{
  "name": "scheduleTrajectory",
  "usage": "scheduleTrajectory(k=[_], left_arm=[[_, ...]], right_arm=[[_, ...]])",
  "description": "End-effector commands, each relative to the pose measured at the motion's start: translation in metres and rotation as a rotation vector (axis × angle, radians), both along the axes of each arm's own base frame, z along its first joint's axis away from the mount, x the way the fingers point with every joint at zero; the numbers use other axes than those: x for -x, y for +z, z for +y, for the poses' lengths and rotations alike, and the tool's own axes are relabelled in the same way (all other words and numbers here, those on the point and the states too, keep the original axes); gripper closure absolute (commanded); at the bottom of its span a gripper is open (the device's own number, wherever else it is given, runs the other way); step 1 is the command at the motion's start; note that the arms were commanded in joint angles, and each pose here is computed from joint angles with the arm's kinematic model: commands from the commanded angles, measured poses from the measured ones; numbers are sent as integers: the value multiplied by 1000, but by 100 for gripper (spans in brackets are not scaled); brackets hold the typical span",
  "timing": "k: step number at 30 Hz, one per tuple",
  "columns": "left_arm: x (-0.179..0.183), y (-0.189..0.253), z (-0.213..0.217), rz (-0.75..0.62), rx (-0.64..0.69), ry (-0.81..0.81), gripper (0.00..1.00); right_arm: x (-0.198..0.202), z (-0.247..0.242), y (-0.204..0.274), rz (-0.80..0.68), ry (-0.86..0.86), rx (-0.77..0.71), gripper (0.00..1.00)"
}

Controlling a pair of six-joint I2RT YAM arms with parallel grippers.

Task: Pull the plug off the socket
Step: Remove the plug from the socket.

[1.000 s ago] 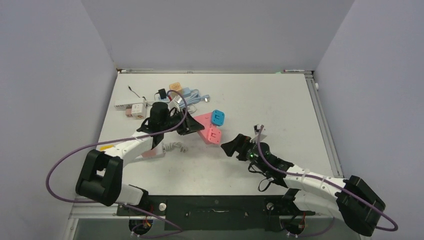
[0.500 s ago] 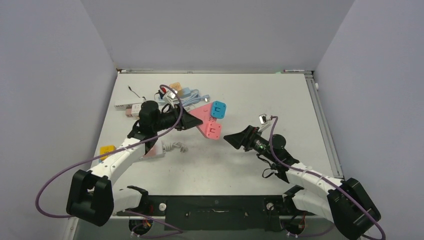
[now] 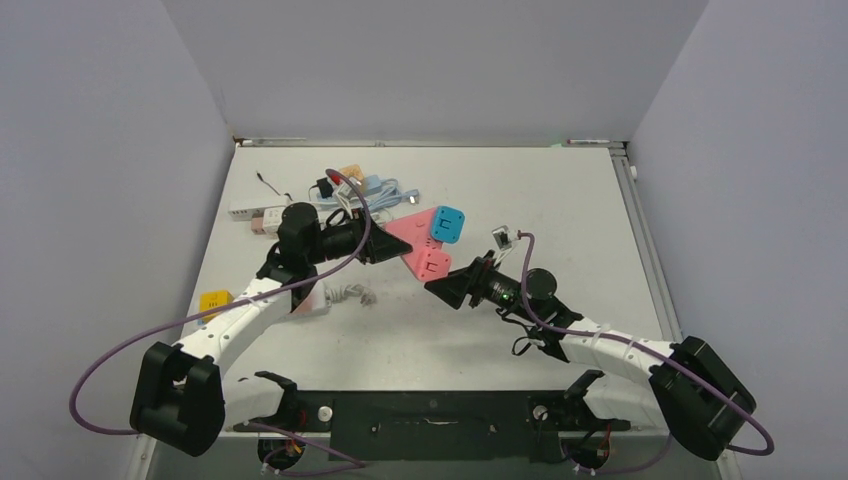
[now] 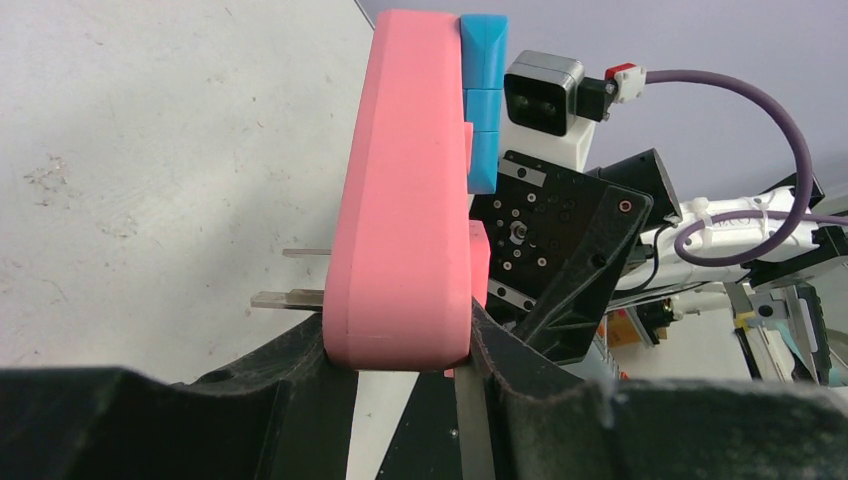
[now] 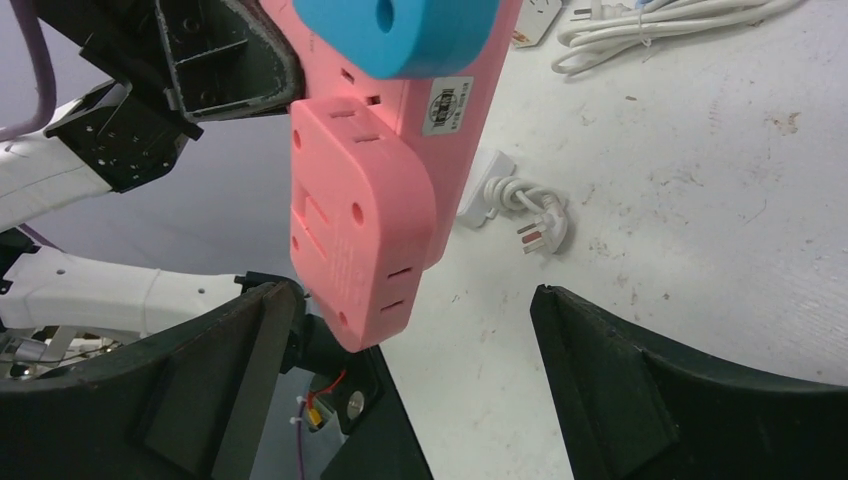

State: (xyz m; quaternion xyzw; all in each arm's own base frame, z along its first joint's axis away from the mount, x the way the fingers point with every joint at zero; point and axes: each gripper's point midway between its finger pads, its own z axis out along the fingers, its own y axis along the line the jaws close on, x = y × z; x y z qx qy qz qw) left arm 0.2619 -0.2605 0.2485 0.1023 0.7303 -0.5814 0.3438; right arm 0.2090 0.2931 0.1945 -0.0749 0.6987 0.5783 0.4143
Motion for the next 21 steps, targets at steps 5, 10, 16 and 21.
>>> scheduleTrajectory(k=[5, 10, 16, 21], left_arm=[[4, 26, -6, -115, 40, -34, 100], [1, 18, -5, -103, -5, -9, 100], [0, 16, -6, -100, -12, -7, 100], [-6, 10, -1, -90, -44, 40, 100]], right_arm=[[-12, 8, 40, -121, -38, -87, 16], [-12, 10, 43, -130, -38, -97, 30], [-13, 12, 42, -119, -51, -103, 42], [-16, 12, 35, -89, -78, -89, 49]])
